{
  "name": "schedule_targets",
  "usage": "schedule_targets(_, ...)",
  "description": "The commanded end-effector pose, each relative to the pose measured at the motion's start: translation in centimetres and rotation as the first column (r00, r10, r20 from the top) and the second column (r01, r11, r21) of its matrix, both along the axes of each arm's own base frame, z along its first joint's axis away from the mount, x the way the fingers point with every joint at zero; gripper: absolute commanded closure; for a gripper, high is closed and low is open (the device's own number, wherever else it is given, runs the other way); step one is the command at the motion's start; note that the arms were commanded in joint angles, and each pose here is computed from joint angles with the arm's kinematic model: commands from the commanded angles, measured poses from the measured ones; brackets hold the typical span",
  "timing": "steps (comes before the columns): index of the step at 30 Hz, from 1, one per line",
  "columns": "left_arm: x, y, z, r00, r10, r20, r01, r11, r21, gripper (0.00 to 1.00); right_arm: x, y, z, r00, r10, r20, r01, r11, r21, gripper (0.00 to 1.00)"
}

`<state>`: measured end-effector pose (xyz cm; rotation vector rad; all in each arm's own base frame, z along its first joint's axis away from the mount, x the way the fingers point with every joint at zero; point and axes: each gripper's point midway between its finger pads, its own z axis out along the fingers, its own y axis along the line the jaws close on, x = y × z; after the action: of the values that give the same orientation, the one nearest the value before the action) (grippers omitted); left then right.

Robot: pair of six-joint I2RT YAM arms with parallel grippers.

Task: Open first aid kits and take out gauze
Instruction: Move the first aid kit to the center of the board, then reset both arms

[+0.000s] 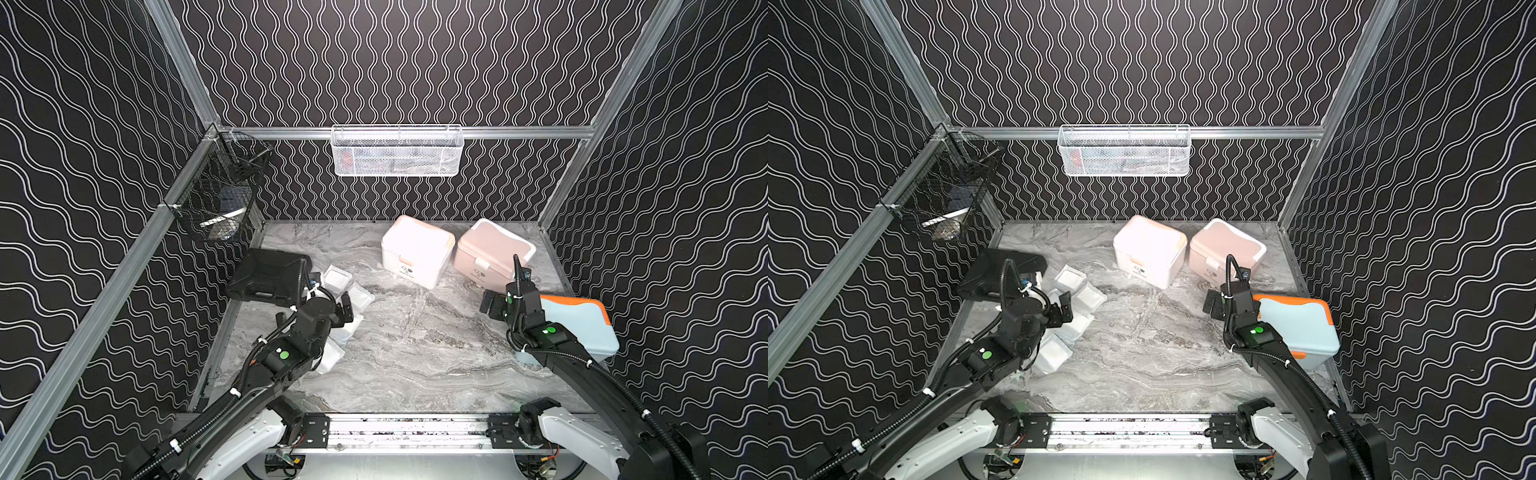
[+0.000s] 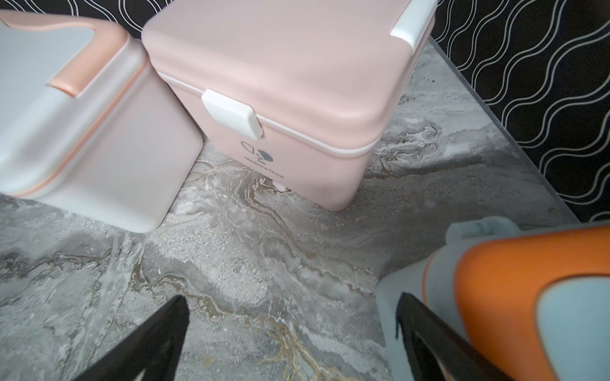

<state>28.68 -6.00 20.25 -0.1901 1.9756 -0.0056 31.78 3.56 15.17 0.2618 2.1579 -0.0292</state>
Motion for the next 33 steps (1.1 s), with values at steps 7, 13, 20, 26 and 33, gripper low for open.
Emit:
schedule_targets(7,0.6,4.2,-2.4,0.993,0.110,0.037,-0.115,0.977,0.180,0.01,2.1,0.3,-1.6,0.988,0.082,0.128,-0.066,0.990,-0.122,0.00)
schedule_targets(13,2.0,5.4,-5.5,0.990,0.140,-0.033,-0.132,0.978,0.163,0.01,3.2,-0.8,-3.4,0.988,0.040,0.147,-0.016,0.987,-0.157,0.00)
schedule_targets(20,3.3,7.3,-7.4,0.986,0.168,0.006,-0.167,0.972,0.167,0.01,5.1,-2.0,-5.4,0.986,0.005,0.166,0.011,0.995,-0.099,0.00)
schedule_targets(26,4.8,8.5,-9.1,0.991,0.131,0.040,-0.136,0.978,0.159,0.01,7.3,-2.3,-5.6,0.982,0.023,0.188,-0.011,0.998,-0.067,0.00)
schedule_targets(33,6.5,9.3,-8.9,0.990,0.079,0.116,-0.084,0.996,0.042,0.01,8.1,-3.4,-6.5,0.991,0.021,0.133,-0.025,0.999,0.028,0.00)
